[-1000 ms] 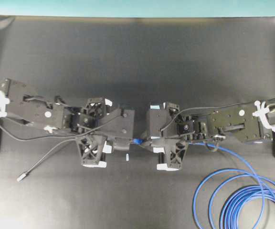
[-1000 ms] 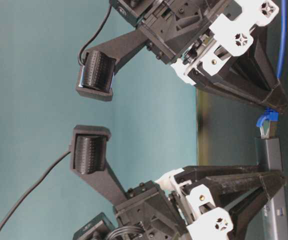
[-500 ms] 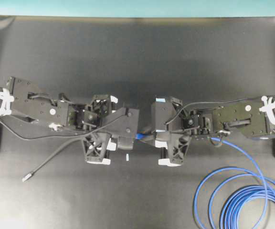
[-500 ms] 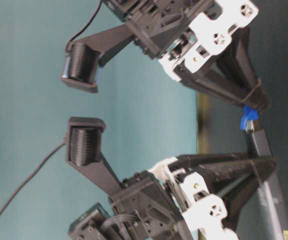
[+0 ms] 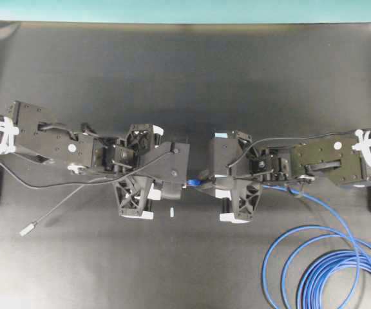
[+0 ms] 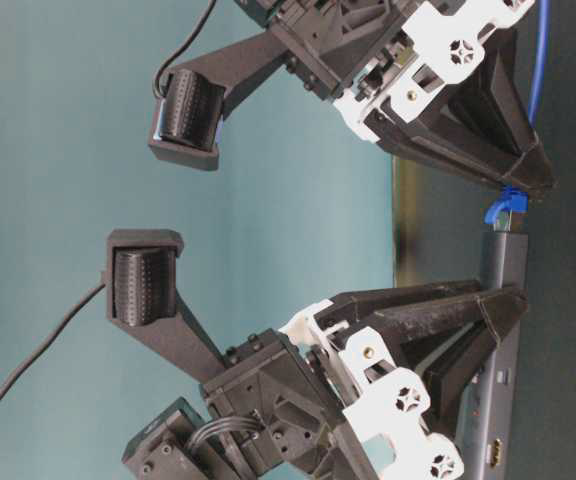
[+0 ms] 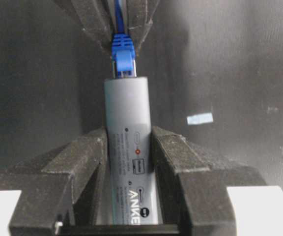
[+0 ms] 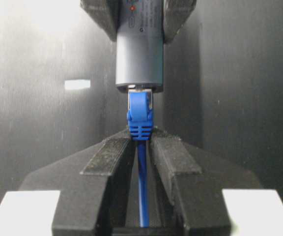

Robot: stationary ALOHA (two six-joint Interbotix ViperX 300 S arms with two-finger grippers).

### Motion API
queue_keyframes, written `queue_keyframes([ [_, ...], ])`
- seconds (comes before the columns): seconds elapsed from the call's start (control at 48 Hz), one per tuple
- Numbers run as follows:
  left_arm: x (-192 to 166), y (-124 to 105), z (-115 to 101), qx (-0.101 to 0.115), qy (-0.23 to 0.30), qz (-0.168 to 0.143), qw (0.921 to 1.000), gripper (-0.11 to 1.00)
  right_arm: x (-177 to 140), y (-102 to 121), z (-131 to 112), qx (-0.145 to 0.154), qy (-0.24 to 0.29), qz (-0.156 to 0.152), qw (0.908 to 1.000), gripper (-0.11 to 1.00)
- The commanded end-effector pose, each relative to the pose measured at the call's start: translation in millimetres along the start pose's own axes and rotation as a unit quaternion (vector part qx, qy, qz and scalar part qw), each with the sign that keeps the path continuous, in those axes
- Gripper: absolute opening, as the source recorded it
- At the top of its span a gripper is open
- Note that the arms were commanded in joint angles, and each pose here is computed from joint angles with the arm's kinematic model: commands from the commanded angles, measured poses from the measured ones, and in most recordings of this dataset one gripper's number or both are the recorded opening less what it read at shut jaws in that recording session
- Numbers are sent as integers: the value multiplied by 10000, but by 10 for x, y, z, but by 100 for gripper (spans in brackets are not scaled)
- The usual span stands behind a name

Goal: Insert the LAN cable into the hub.
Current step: 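Push the blue plug with the right gripper into the hub port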

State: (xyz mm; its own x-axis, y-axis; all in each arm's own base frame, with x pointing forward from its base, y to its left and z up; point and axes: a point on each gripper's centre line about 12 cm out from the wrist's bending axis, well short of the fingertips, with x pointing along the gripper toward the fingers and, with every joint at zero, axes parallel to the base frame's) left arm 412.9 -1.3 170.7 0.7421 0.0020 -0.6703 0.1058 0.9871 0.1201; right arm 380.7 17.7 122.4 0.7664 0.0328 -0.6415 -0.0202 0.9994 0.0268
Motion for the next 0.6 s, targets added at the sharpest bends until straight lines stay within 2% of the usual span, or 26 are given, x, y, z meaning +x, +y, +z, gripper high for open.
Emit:
queue_keyframes([
  [0.0, -104, -4, 226, 82, -415, 28, 9991, 28, -27, -57, 104, 117, -209, -58, 9997, 10],
  [0.083, -102, -6, 213, 74, -400, 24, 9992, 28, -27, -57, 104, 163, -210, -58, 9996, 11],
  [0.125, -99, -9, 194, 74, -377, 21, 9993, 28, -27, -52, 101, 212, -194, -52, 9996, 17],
  [0.292, -116, -21, 107, 60, -218, 0, 9997, 28, -70, -35, 78, 443, -202, -29, 9988, 65],
  [0.396, -137, -24, 27, -60, 4, -21, 10000, 29, -159, -18, 43, 497, -216, -9, 9985, 85],
  [0.438, -144, -28, 1, -136, 58, -27, 9999, 35, -200, -19, 28, 497, -224, -7, 9985, 86],
  [0.584, -166, -39, -74, -343, 135, -33, 9993, 77, -407, -15, -4, 554, -330, 7, 9979, 84],
])
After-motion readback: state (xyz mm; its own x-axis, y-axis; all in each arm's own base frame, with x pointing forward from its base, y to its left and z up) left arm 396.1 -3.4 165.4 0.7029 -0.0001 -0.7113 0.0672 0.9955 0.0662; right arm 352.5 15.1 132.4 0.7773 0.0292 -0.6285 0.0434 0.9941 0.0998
